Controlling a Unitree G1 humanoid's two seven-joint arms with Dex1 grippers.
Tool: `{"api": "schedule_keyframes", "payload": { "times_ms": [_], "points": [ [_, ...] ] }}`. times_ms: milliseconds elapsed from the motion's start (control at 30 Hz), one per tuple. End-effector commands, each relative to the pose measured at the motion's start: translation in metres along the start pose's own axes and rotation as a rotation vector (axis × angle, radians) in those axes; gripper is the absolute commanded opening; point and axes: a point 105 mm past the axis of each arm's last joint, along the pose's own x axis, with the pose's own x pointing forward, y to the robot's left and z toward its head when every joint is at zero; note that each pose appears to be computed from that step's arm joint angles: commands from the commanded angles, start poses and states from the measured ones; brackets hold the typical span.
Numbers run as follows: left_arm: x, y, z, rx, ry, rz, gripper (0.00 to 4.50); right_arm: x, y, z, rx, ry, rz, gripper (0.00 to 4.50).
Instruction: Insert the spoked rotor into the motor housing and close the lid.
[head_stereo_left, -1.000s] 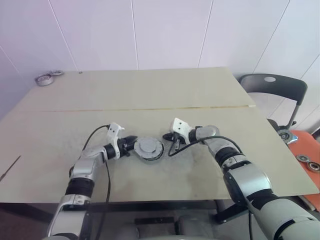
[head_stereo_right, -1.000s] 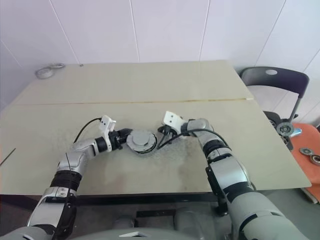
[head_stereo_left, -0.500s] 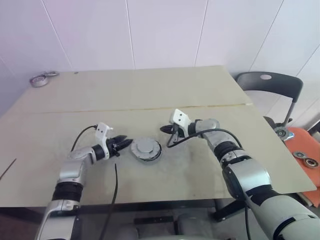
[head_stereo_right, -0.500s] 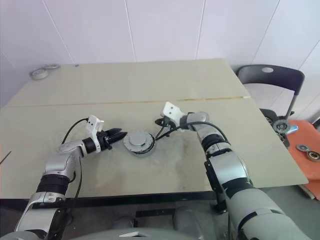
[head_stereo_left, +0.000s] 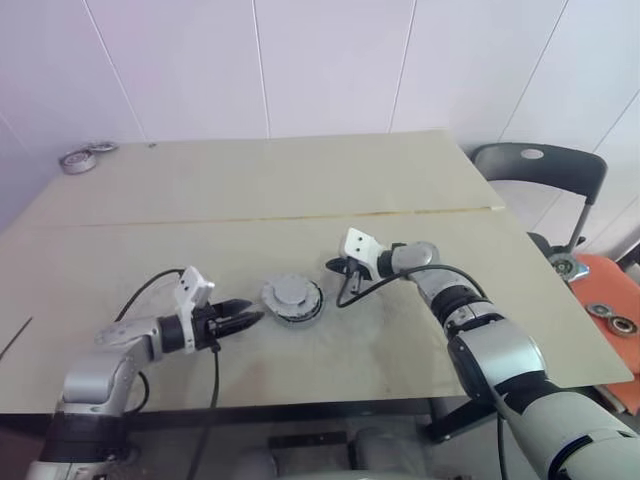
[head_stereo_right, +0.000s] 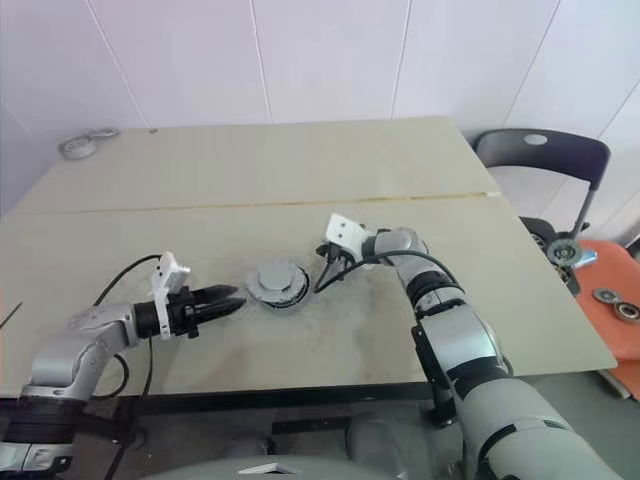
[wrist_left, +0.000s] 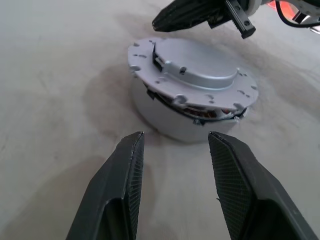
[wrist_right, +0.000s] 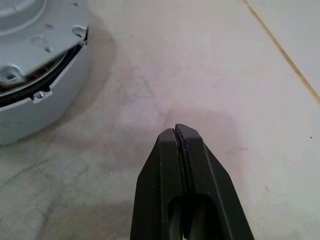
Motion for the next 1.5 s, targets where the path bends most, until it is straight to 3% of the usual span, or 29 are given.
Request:
{"api": "schedule_keyframes", "payload": {
  "times_ms": [33,400,567,667,967,1067,1300,1500],
  "points": [
    [-0.008,0.003,0.012,0.024,-0.024,0.011,2.15,0.000,-0.005,0.008,-0.033,-0.019,-0.018,0.00],
    [0.001,-0.008,0.011,0.041,-0.012,-0.031,2.15,-0.002,-0.001,0.006,-0.063,0.008,0.033,0.00],
    [-0.009,-0.007,0.036,0.098,-0.065,-0.023,2.15,-0.019,0.004,0.028,-0.179,-0.049,0.232,0.00],
    [-0.016,-0.003,0.046,0.129,-0.079,-0.005,2.15,-0.027,-0.007,0.050,-0.239,-0.084,0.241,0.00],
    [-0.026,-0.004,0.052,0.149,-0.096,0.031,2.15,-0.058,-0.004,0.028,-0.595,0.156,0.426,0.00],
    [-0.027,-0.004,0.053,0.156,-0.099,0.038,2.12,-0.069,-0.004,0.028,-0.734,0.208,0.494,0.53],
    [-0.029,-0.007,0.056,0.170,-0.109,0.047,2.12,-0.075,-0.004,0.041,-0.899,0.253,0.603,2.86],
    [-0.023,-0.005,0.055,0.158,-0.119,0.058,2.12,-0.067,0.006,0.059,-0.872,0.195,0.679,2.86]
  ]
}}
